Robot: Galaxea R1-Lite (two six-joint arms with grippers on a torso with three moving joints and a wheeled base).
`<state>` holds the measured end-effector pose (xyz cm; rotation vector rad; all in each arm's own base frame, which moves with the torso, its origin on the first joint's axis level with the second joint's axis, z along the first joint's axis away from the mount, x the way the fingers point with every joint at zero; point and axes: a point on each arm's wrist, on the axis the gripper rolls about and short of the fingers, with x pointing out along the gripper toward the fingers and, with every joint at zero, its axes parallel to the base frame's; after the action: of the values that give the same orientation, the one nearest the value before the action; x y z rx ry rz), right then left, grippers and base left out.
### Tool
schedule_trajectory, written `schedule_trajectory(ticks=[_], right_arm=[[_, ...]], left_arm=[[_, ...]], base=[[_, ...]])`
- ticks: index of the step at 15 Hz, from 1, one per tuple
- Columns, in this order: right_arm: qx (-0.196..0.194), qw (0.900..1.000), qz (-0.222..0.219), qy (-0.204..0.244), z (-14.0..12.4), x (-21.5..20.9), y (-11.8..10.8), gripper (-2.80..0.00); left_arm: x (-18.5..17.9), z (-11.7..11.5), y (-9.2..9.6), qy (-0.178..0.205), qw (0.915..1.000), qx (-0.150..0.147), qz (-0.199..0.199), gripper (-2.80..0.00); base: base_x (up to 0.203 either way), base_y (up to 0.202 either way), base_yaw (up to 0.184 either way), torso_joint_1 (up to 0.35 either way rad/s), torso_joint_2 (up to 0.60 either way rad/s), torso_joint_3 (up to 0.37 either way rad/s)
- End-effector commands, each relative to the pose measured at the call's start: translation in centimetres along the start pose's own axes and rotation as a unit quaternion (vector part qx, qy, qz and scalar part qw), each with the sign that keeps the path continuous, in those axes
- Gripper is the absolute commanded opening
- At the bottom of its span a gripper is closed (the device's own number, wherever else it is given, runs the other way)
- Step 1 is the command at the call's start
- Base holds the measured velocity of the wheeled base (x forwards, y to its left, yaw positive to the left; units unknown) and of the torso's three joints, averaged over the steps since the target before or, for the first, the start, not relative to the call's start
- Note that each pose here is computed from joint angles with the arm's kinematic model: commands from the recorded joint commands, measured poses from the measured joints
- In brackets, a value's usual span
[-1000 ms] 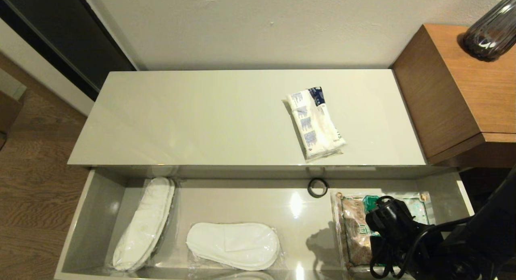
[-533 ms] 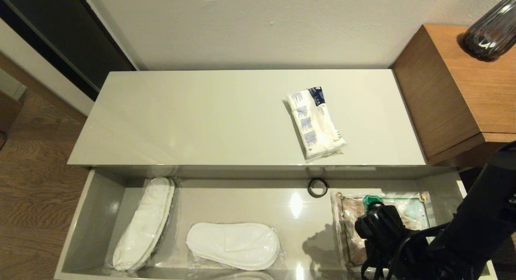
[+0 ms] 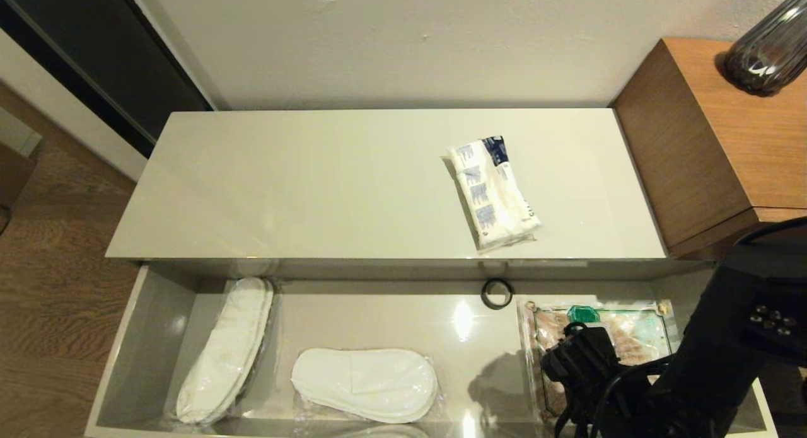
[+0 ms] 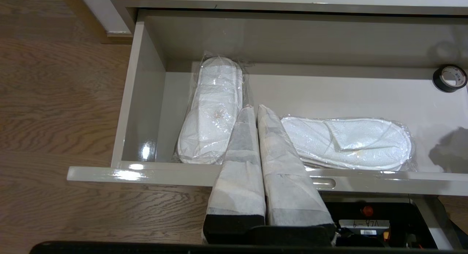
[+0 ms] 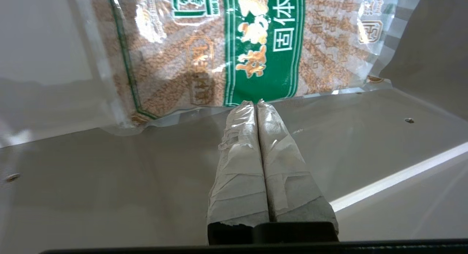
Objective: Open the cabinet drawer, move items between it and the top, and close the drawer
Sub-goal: Take out the solid drinks from the drawer
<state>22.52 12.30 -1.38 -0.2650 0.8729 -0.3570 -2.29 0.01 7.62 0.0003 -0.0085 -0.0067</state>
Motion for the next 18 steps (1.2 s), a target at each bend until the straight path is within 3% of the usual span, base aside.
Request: schedule_trajectory(ticks=[1, 10, 18], right_arm=[[-0.009, 1.0, -0.011, 0.007, -0.5, 0.6, 0.3, -2.8], [-0.003, 1.0, -0.014, -0.011, 0.1, 1.4, 1.6, -2.8], [-0.017, 0.997, -0.068, -0.03, -0.1, 3.0, 3.1, -2.8]], left_arm=[[0.0, 0.0, 0.0, 0.0, 1.0, 0.0, 0.0, -2.8], [0.0, 0.0, 0.0, 0.0, 1.0, 0.0, 0.0, -2.8], [0.0, 0.0, 0.0, 0.0, 1.0, 0.0, 0.0, -2.8]], base=[[0.0, 0.0, 0.0, 0.0, 0.0, 0.0], [0.0, 0.0, 0.0, 0.0, 0.0, 0.0], [0.0, 0.0, 0.0, 0.0, 0.0, 0.0]])
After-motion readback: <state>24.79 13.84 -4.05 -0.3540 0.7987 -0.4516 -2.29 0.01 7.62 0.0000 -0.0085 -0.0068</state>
